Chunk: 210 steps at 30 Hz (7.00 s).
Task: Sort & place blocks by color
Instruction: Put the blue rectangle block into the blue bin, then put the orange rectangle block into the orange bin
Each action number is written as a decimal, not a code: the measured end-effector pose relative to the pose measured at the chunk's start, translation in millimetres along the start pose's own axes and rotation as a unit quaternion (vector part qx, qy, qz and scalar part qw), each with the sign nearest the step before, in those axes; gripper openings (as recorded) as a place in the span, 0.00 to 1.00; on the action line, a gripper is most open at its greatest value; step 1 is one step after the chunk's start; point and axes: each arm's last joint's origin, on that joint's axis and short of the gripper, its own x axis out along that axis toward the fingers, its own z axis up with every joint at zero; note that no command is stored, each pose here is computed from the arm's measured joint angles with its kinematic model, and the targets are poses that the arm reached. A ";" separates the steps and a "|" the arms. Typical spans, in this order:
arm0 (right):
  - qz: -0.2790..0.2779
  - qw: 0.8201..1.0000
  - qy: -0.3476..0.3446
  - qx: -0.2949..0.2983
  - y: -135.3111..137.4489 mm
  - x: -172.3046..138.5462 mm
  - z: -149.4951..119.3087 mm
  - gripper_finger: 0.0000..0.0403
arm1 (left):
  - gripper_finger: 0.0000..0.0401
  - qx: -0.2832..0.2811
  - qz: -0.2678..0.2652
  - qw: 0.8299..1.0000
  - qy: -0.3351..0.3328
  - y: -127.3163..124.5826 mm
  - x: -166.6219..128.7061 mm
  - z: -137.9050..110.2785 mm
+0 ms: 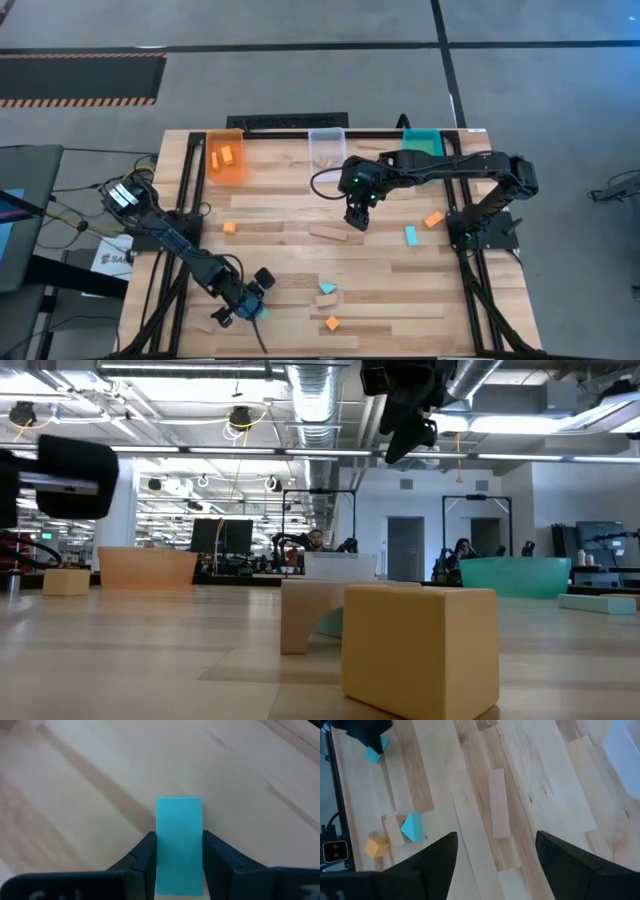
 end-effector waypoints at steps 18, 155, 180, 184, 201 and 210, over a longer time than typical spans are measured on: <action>-0.046 0.965 -0.232 -0.113 -14.0 -98.6 6.5 0.72 | 0.23 -0.315 0.065 0.901 -0.292 136.1 -147.6 -26.2; -0.133 0.825 0.517 -0.185 -100.8 23.0 -175.7 0.66 | 0.29 -0.541 0.256 0.774 -0.205 165.2 -144.2 -64.7; -0.107 0.783 0.543 -0.285 -86.6 101.3 -195.7 0.66 | 0.29 -0.537 0.270 0.775 -0.196 165.6 -144.3 -66.1; -0.139 0.779 0.541 -0.286 -84.8 114.0 -198.6 0.65 | 0.29 -0.539 0.269 0.775 -0.192 165.0 -143.8 -66.8; -0.096 0.838 0.459 -0.280 -52.9 85.1 -158.3 0.27 | 0.29 -0.537 0.269 0.777 -0.188 164.7 -143.6 -67.2; -0.084 0.953 0.183 -0.226 -28.5 -3.3 -77.8 0.27 | 0.29 -0.553 0.244 0.756 -0.252 162.7 -157.1 -61.0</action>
